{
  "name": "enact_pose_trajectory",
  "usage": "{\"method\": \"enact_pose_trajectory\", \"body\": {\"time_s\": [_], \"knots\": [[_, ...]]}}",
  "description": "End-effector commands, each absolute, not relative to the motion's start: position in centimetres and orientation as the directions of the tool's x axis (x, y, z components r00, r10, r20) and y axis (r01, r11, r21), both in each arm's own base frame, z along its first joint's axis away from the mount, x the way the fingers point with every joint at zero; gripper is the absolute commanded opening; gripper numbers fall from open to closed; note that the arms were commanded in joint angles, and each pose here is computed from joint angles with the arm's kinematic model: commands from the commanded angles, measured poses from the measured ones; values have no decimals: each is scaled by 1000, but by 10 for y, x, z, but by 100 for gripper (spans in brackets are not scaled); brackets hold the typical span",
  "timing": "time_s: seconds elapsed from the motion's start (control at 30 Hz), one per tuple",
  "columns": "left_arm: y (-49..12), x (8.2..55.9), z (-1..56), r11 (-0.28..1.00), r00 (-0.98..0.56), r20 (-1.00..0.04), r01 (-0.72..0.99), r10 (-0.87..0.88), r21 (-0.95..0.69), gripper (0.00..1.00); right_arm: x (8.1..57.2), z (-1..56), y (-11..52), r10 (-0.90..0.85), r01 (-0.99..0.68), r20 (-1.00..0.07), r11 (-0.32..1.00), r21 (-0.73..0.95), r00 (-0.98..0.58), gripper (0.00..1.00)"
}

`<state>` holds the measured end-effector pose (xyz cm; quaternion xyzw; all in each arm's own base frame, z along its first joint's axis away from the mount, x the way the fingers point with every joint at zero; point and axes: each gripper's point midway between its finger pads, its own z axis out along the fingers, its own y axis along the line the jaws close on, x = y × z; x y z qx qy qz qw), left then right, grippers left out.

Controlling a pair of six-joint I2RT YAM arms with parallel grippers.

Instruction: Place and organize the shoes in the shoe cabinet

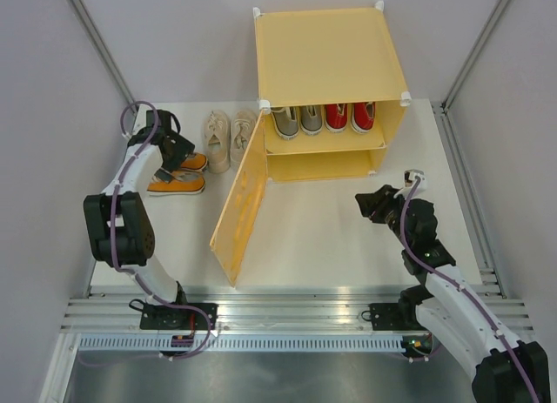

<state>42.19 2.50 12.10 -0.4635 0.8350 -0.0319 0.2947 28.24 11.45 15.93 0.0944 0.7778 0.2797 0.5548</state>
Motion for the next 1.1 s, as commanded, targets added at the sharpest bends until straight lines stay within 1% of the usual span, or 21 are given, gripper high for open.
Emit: {"method": "enact_pose_trajectory", "body": {"time_s": [0.0,0.13,0.17,0.23,0.27,0.37,0.43,0.67,0.7,0.73,0.83,0.9,0.93,1.07], "knots": [[35,443,125,502,-297,-484,-779,-823,-376,93,285,168,121,471,-196,-808,807,557,-355,48],[35,447,111,497,-300,-475,-785,-828,-369,86,285,167,122,470,-196,-805,806,558,-360,48],[34,447,107,497,-304,-470,-787,-828,-366,82,286,168,122,471,-197,-806,806,559,-358,48],[32,449,96,498,-315,-458,-789,-831,-360,78,286,166,122,469,-195,-806,807,557,-361,48],[32,449,91,497,-321,-451,-792,-833,-355,70,287,167,122,471,-194,-806,807,558,-358,48],[27,448,74,504,-348,-423,-792,-837,-345,62,287,164,122,470,-192,-803,806,559,-366,48],[25,444,60,503,-360,-406,-797,-840,-333,60,287,162,123,470,-189,-801,806,561,-371,48],[21,426,29,501,-381,-376,-812,-844,-301,57,287,163,123,473,-192,-799,803,564,-371,48],[21,424,26,500,-384,-374,-814,-844,-294,45,287,163,123,473,-193,-800,803,564,-370,48],[21,424,24,504,-389,-373,-814,-842,-289,37,287,164,124,474,-195,-799,801,565,-369,48],[22,421,23,511,-396,-378,-813,-837,-278,16,286,163,123,474,-194,-799,802,565,-370,48],[22,422,28,522,-402,-386,-804,-830,-286,6,286,165,123,476,-196,-801,801,565,-364,48],[22,420,30,531,-411,-387,-798,-825,-285,2,286,165,123,476,-196,-801,801,565,-364,48],[20,414,47,560,-429,-402,-771,-809,-303,2,284,167,122,478,-200,-803,800,565,-356,49]]}}
